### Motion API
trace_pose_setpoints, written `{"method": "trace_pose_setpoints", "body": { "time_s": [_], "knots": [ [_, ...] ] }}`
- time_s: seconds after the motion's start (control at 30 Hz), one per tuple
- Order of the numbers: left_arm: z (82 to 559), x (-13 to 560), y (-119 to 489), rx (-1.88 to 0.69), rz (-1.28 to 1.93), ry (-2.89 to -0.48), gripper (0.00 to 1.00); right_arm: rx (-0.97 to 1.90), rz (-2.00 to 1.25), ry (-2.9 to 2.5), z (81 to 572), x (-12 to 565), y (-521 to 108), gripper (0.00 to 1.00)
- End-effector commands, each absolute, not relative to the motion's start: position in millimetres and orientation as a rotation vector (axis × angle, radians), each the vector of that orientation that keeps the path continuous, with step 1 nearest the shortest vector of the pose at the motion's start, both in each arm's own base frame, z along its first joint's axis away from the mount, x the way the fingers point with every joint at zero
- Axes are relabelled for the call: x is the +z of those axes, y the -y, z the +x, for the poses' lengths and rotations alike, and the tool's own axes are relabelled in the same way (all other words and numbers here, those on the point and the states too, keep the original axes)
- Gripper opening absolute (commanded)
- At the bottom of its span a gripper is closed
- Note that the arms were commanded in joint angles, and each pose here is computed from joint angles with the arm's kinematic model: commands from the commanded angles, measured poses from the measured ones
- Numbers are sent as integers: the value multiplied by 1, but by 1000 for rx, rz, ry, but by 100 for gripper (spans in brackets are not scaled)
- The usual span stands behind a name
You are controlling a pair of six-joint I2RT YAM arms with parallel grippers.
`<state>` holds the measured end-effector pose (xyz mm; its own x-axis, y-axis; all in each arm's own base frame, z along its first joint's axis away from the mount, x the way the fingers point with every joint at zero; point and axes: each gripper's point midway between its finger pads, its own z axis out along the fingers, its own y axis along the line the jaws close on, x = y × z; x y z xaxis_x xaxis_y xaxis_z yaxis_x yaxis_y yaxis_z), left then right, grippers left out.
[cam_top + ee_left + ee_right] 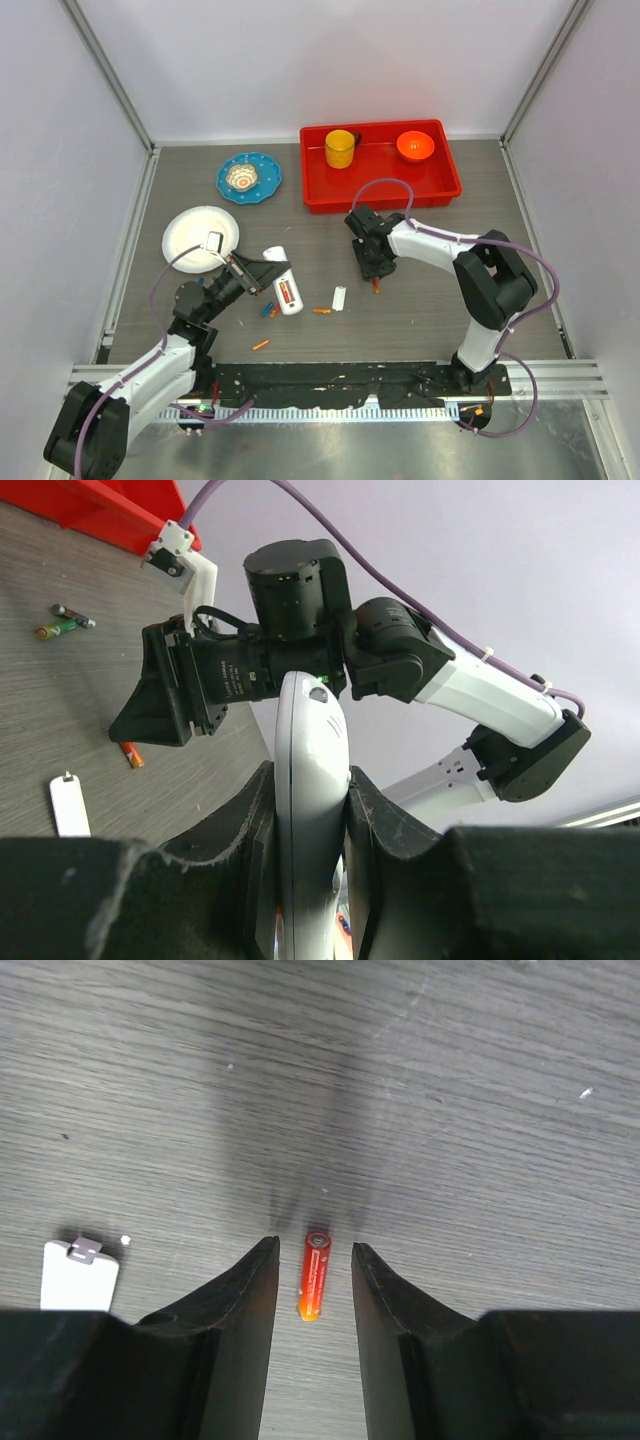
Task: Load the batteries into the remote control
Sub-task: Place the battery at the center of the board, then pick up the battery from the center of the board.
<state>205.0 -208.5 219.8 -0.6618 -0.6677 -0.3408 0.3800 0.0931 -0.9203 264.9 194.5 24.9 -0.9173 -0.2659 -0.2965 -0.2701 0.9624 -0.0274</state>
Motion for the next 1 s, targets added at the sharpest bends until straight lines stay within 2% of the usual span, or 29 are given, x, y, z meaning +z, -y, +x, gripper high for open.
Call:
{"method": "trace_pose_setpoints", "body": {
  "time_s": [0.0, 0.67, 0.97],
  "knots": [
    [200, 250, 208, -1714, -214, -1480, 0, 25, -427, -2815, 271, 33, -195, 40],
    [201, 246, 209, -1713, -219, -1493, 0, 29, -444, -2858, 261, 19, -191, 35],
    [201, 246, 208, -1714, -224, -1492, 0, 24, -444, -2875, 259, 11, -190, 25]
  ]
}}
